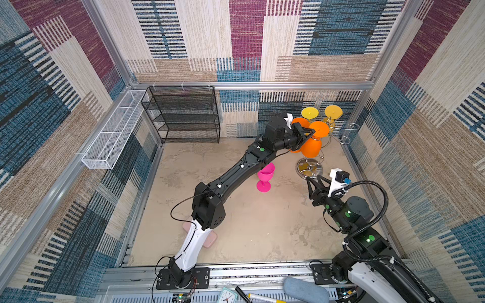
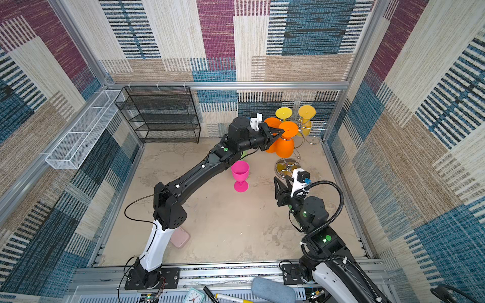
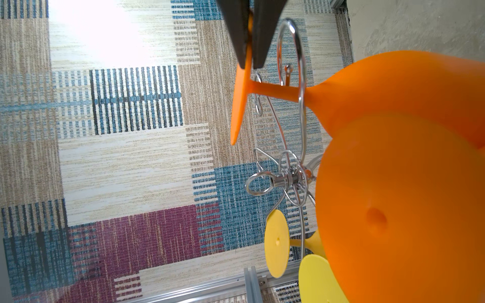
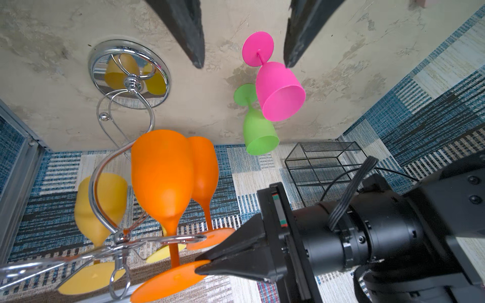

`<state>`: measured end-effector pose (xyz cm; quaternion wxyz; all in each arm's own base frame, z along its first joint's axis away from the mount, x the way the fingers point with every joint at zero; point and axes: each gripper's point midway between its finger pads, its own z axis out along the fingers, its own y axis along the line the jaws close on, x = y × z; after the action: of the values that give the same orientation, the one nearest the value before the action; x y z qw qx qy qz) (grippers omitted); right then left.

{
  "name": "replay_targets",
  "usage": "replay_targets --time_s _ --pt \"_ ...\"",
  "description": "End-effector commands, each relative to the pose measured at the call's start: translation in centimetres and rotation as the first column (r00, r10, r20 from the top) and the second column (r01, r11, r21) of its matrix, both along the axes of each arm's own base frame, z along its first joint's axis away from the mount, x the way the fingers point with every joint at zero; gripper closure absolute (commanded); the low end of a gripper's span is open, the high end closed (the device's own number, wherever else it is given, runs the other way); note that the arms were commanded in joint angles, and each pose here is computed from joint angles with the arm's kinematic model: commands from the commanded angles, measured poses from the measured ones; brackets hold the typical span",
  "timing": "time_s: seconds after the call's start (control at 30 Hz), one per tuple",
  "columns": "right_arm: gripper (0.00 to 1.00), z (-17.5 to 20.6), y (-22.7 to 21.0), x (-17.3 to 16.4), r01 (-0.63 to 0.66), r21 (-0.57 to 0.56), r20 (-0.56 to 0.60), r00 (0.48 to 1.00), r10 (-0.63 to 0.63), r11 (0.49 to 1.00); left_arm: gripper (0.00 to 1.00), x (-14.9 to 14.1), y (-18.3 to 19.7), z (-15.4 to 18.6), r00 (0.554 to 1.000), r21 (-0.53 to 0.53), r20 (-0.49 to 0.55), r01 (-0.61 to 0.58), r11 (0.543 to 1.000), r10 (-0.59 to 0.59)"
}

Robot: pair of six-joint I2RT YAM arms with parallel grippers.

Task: Take the wine glass off the wine glass rack
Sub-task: Pick up the wine glass from the wine glass rack.

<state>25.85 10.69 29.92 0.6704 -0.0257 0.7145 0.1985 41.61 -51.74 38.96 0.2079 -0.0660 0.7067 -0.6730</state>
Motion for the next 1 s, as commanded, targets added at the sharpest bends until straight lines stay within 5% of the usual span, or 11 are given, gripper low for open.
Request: replay_targets --time_s 0.0,0.47,0.97 --pt "0.49 0.6 -0.4 -0.2 0.017 0.018 0.004 1.000 -0.017 1.000 1.00 -0.7 -0.2 1.0 0.998 -0.007 0.056 0.035 0.999 -0.034" --pt "0.49 1.4 -1.0 -0.9 0.026 0.026 0.016 1.000 -0.026 0.999 1.00 -1.1 -2.6 0.9 0.993 -0.030 0.070 0.098 0.995 -0.096" --pt "0.49 1.4 -1.1 -1.0 0.027 0.032 0.019 0.999 -0.028 0.999 1.00 -4.4 -0.6 2.7 0.978 0.015 0.135 0.157 0.987 -0.158"
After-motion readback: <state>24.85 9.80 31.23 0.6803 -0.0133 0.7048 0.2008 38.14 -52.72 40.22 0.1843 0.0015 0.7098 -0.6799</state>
